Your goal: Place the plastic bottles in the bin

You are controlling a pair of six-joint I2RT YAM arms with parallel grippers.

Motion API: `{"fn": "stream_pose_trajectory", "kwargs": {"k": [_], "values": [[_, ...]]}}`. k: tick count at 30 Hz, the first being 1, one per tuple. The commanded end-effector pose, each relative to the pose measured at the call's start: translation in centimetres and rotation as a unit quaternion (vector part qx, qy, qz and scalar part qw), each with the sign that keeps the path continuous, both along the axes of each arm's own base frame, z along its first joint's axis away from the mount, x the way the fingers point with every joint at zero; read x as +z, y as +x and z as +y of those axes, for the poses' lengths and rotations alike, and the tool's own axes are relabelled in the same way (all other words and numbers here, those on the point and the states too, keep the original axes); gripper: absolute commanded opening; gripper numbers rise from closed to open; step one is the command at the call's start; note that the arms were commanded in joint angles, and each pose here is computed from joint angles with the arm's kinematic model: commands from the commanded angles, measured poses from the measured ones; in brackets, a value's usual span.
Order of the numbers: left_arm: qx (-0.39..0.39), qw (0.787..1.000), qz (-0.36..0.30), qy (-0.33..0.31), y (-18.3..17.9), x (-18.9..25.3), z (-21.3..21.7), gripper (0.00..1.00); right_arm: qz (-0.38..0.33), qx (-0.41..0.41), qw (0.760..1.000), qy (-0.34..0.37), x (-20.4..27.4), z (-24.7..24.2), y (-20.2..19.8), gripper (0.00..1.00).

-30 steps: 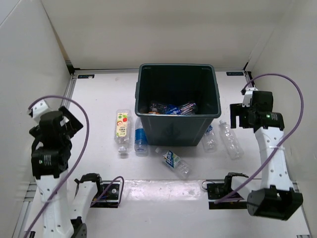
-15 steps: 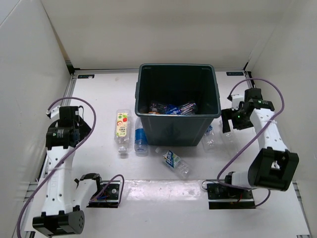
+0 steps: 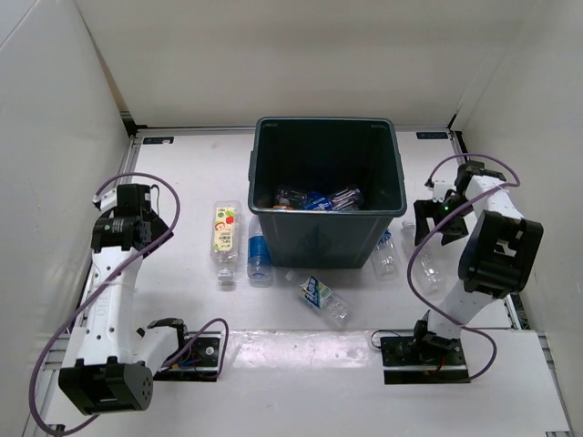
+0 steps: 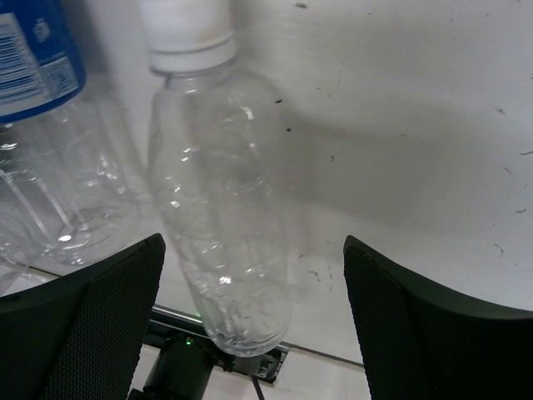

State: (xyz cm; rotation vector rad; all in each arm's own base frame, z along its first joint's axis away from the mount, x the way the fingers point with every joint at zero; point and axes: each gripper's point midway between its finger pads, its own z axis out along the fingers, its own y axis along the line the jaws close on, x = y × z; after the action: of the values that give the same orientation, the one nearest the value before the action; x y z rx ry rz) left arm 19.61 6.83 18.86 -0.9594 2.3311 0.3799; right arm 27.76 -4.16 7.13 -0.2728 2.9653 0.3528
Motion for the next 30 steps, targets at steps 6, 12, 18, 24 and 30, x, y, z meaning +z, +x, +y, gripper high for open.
{"fn": "stream_pose_trajectory", "kwargs": {"k": [6, 12, 18, 24, 30], "values": [[0.008, 1.0, 0.005, -0.013, 1.2, 0.1, -0.2, 1.0, 0.086, 0.011, 0.996, 0.001, -1.9, -0.4, -0.5, 0.79], [0.017, 0.999, 0.024, -0.016, 0.8, -0.5, -0.2, 1.0, 0.102, -0.016, 0.995, -0.012, -1.7, -0.8, 0.2, 0.75], [0.022, 0.999, 0.041, -0.022, 0.2, -1.1, -0.4, 1.0, 0.137, -0.029, 0.99, -0.017, -1.7, -1.5, 0.2, 0.51], [0.026, 0.999, 0.035, -0.023, -0.2, -1.0, -0.4, 1.0, 0.117, -0.052, 0.992, 0.016, 0.1, -1.3, 0.9, 0.2], [0.024, 0.999, 0.027, -0.022, -0.5, -1.1, -0.4, 1.0, 0.033, -0.032, 0.997, 0.061, 6.1, 1.3, 2.3, 0.0]]}}
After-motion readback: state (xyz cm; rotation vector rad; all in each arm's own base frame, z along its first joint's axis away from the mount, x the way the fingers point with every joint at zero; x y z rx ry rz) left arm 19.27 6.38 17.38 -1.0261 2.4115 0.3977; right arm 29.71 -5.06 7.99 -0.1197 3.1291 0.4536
